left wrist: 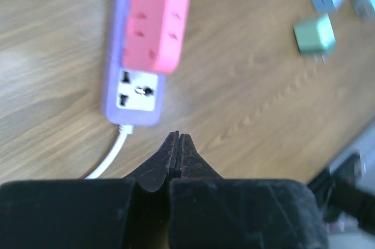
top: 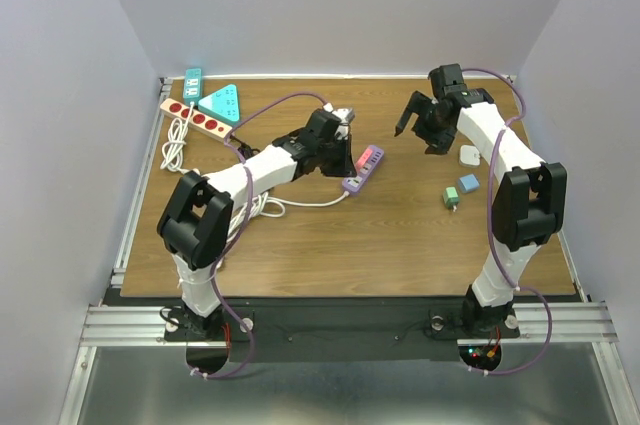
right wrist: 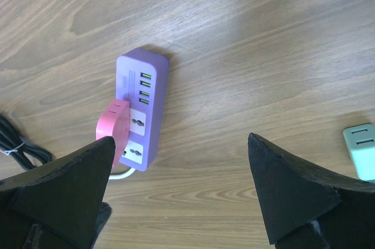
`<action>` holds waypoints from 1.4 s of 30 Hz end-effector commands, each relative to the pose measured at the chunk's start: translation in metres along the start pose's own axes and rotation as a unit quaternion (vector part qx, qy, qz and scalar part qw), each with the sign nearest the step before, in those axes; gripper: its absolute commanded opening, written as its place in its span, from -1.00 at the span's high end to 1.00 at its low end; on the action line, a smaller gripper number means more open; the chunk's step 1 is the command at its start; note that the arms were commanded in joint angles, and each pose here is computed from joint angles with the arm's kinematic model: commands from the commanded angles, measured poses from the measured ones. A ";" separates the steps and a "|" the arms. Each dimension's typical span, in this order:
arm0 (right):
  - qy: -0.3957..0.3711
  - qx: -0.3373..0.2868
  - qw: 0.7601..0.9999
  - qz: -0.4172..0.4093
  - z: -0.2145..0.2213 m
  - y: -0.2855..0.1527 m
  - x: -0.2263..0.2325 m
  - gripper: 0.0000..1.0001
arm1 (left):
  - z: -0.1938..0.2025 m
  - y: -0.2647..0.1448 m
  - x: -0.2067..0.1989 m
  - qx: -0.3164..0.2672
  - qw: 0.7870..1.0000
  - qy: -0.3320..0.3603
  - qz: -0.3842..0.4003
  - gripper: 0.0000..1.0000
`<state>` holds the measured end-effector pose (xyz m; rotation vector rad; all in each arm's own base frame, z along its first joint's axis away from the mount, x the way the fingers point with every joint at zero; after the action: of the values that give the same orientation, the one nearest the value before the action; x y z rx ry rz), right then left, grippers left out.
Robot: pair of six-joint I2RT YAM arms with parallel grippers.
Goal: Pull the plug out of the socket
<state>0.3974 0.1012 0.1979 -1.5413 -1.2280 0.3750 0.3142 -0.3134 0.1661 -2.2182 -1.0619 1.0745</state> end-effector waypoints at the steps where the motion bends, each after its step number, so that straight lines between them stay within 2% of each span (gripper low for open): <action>1: -0.022 -0.008 0.998 -0.055 -0.007 -0.012 0.016 -0.98 | 0.010 -0.014 -0.001 0.021 0.989 0.061 0.134 1.00; 4: -0.033 0.008 0.996 -0.082 -0.005 -0.011 0.022 -0.95 | 0.018 -0.009 0.021 0.036 0.979 0.047 0.194 1.00; 11: -0.055 0.035 0.988 -0.139 0.001 -0.018 0.046 -0.89 | 0.013 0.021 0.046 0.054 0.975 0.052 0.210 1.00; 27: -0.015 0.074 0.990 -0.119 0.053 -0.002 0.088 -0.90 | 0.008 0.035 0.041 0.061 0.961 0.059 0.264 1.00; 32: 0.004 0.080 0.991 -0.105 0.061 0.004 0.090 -0.79 | 0.012 0.051 0.053 0.068 0.965 0.038 0.249 1.00; 42: 0.013 0.088 0.993 -0.079 0.073 0.021 0.089 -0.68 | 0.005 0.065 0.059 0.052 0.969 0.012 0.242 1.00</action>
<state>0.3803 0.2084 0.1802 -1.2633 -1.2340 0.3887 0.3473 -0.3006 0.0885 -2.4179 -0.3964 1.2678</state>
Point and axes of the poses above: each gripper's point midway between its finger pads, its own y axis out along the fingers, its own x axis along the line the jaws close on, z = x × y, the point moved 6 cm from there along -y, back along the fingers, and after that the axes turned 3 degrees about y, right-handed, at the moved point
